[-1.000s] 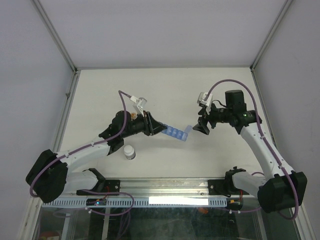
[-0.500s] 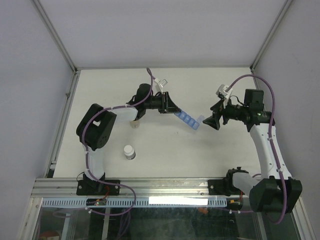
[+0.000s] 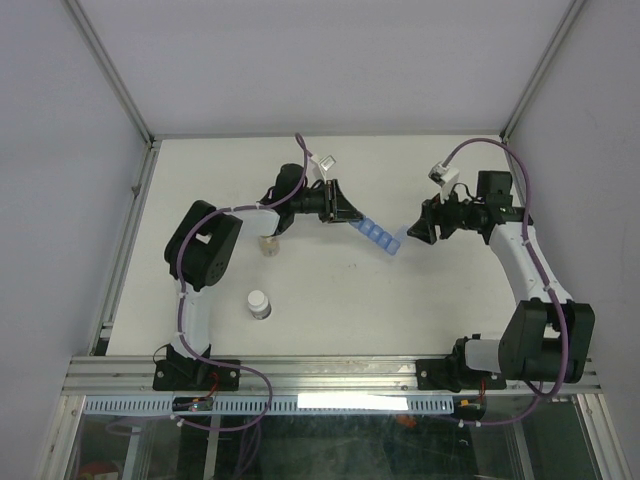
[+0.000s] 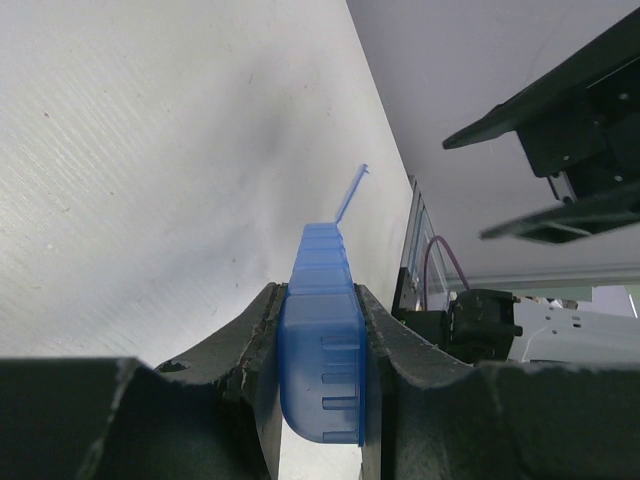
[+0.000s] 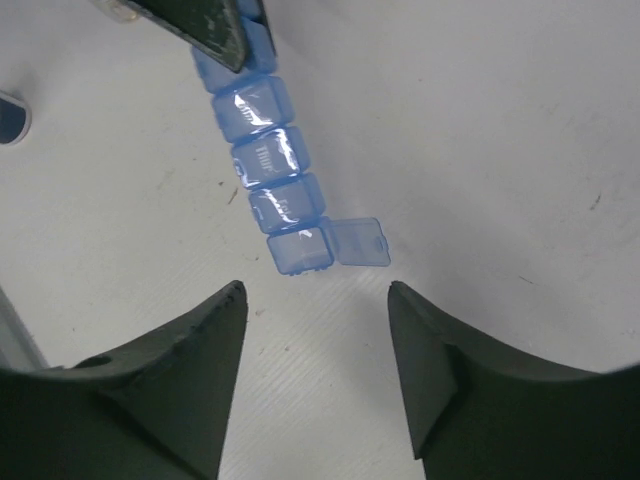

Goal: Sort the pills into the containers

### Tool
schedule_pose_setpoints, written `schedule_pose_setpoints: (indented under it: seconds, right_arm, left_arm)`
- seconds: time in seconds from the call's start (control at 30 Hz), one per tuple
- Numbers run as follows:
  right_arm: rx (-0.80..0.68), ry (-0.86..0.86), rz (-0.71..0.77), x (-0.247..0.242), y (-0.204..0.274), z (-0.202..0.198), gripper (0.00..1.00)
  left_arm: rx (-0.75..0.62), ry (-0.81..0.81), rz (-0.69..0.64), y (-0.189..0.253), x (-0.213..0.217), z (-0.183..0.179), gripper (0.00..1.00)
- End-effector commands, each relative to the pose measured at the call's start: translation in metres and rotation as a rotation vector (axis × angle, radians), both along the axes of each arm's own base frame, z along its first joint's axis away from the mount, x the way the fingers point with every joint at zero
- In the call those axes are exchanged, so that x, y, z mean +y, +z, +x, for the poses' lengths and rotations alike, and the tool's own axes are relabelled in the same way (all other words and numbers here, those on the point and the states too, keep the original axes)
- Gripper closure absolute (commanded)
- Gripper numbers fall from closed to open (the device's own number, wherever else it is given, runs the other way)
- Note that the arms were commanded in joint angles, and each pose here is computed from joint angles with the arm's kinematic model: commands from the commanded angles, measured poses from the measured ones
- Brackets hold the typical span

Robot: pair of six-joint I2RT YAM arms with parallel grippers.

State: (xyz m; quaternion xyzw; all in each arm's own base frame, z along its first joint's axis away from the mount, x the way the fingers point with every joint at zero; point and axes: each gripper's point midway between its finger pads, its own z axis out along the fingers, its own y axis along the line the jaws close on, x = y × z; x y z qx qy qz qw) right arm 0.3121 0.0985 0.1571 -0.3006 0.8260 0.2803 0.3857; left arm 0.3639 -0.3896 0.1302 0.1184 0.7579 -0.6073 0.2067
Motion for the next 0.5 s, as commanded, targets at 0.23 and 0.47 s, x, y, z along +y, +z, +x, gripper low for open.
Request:
schedule_pose_setpoints:
  seconds: [0.23, 0.47]
  right_arm:
    - [0.086, -0.066, -0.001, 0.008, -0.022, 0.029, 0.70]
    - [0.122, -0.116, -0.040, 0.005, -0.038, 0.038, 0.72]
  left_arm:
    - [-0.074, -0.007, -0.156, 0.053, 0.007, -0.013, 1.00]
    - [-0.082, -0.031, -0.179, 0.063, 0.007, -0.031, 1.00]
